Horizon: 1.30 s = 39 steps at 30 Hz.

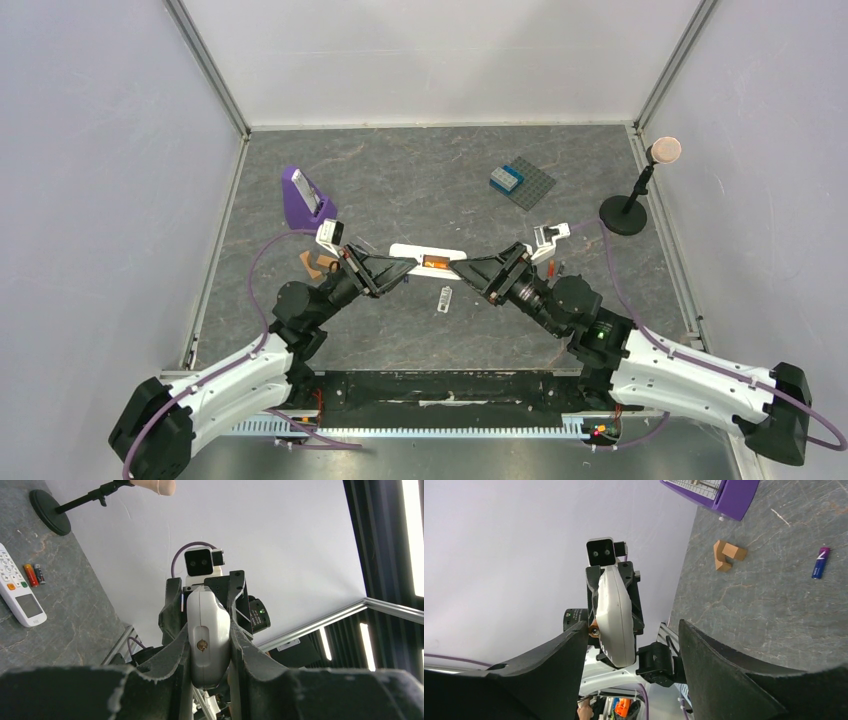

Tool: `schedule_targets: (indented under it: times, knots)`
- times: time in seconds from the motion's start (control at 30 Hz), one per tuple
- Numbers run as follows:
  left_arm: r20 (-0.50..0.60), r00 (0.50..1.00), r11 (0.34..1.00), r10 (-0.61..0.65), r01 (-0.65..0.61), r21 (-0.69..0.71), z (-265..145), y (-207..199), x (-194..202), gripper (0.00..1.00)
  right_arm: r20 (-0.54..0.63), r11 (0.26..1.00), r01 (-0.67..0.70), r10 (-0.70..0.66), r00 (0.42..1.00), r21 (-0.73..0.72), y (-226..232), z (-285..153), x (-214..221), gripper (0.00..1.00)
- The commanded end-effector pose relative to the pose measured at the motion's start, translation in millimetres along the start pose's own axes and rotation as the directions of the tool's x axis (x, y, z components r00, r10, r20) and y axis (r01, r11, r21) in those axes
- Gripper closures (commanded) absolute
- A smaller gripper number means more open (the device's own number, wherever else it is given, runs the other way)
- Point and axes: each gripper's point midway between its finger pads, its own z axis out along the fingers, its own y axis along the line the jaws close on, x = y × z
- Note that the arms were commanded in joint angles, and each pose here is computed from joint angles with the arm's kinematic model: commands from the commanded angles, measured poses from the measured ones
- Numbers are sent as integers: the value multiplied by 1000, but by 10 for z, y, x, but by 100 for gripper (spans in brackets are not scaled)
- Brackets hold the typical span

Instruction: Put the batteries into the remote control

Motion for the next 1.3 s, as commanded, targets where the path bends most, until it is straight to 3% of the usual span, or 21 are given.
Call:
schedule_targets:
  times: [0.0, 1.1, 1.2, 1.27]
  knots:
    - [26, 999, 992, -28, 24, 127, 39, -395, -84, 98, -7, 999, -23, 23, 1000, -37, 68, 23, 19, 33]
    - [-18, 1000, 990, 19, -16, 141, 2, -402, 6, 98, -72, 998, -27, 31, 997, 51, -179, 112, 202, 57]
    - [-20, 999, 991, 35, -32, 127, -3, -364, 17, 98, -79, 998, -22, 26, 997, 52, -177, 104, 209, 54]
    - [-15, 998, 992, 57, -55, 110, -7, -326, 13, 98, -72, 999, -18, 21, 997, 38, -144, 76, 184, 39]
